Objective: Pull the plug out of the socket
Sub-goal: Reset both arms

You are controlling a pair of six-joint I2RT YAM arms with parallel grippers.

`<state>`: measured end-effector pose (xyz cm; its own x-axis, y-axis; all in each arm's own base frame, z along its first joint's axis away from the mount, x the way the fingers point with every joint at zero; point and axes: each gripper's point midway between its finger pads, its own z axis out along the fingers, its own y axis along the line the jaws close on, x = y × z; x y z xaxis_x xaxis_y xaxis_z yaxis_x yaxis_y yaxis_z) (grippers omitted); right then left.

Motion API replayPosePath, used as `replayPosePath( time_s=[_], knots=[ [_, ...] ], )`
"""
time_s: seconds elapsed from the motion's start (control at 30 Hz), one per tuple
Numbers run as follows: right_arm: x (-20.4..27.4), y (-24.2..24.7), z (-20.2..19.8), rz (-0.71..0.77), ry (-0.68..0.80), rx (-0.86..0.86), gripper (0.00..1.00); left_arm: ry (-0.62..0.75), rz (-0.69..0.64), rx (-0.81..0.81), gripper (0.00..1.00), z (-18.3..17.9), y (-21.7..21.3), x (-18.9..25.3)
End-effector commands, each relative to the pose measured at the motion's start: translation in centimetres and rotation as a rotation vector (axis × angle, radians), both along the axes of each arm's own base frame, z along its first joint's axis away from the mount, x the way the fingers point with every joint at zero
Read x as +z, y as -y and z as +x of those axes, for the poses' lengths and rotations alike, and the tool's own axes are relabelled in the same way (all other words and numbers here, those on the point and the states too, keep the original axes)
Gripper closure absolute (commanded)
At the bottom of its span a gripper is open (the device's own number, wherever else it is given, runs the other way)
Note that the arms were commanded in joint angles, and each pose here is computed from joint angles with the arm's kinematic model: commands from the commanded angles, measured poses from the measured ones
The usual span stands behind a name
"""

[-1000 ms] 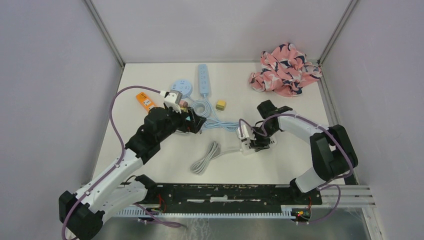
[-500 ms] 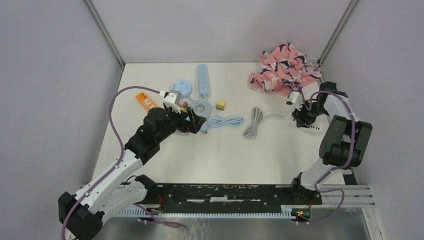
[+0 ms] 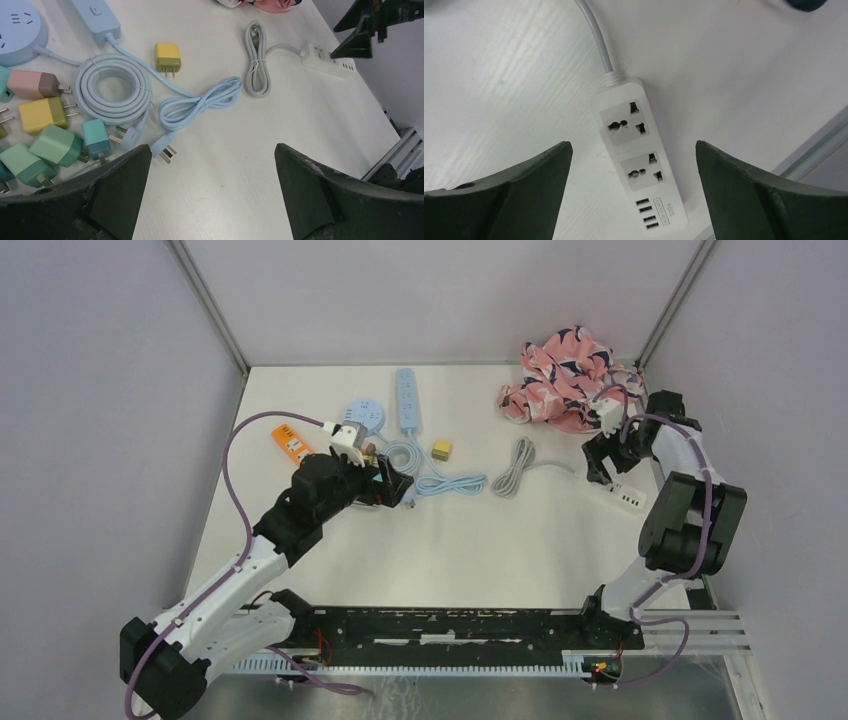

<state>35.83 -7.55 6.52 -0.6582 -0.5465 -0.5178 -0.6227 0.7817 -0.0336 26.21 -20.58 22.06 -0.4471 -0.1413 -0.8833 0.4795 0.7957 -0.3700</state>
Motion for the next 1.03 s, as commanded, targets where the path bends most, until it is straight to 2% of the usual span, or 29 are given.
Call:
replayPosePath(
  time_s=[0.0, 0.13, 0.23, 0.33, 0.43, 1.0],
  knots=[
    [10.4, -2.6, 1.1, 0.149, 0.18, -0.067, 0.01, 0.069, -0.036, -0.011, 0.01, 0.6, 0.4, 2.8],
    [16.5, -4.9, 1.3, 0.35, 0.295, -0.228, 0.01, 0.077, -0.017, 0.004, 0.01, 0.9, 0.1, 3.6],
    [19.8, -5.6, 1.1, 0.443, 0.374, -0.335, 0.01, 0.086, 0.014, 0.026, 0.01, 1.2, -0.5, 3.8],
    [21.4, -4.7, 1.2, 0.497, 0.437, -0.512, 0.01, 0.097, 0.038, 0.05, 0.01, 1.3, -1.2, 4.1],
    [22.0, -3.8, 0.8, 0.488, 0.454, -0.607, 0.01, 0.106, 0.051, 0.067, 0.01, 1.3, -1.7, 4.3],
    [21.0, -4.3, -0.4, 0.452, 0.442, -0.538, 0.01, 0.1, 0.084, 0.099, 0.01, 1.4, -2.5, 3.3]
  ],
)
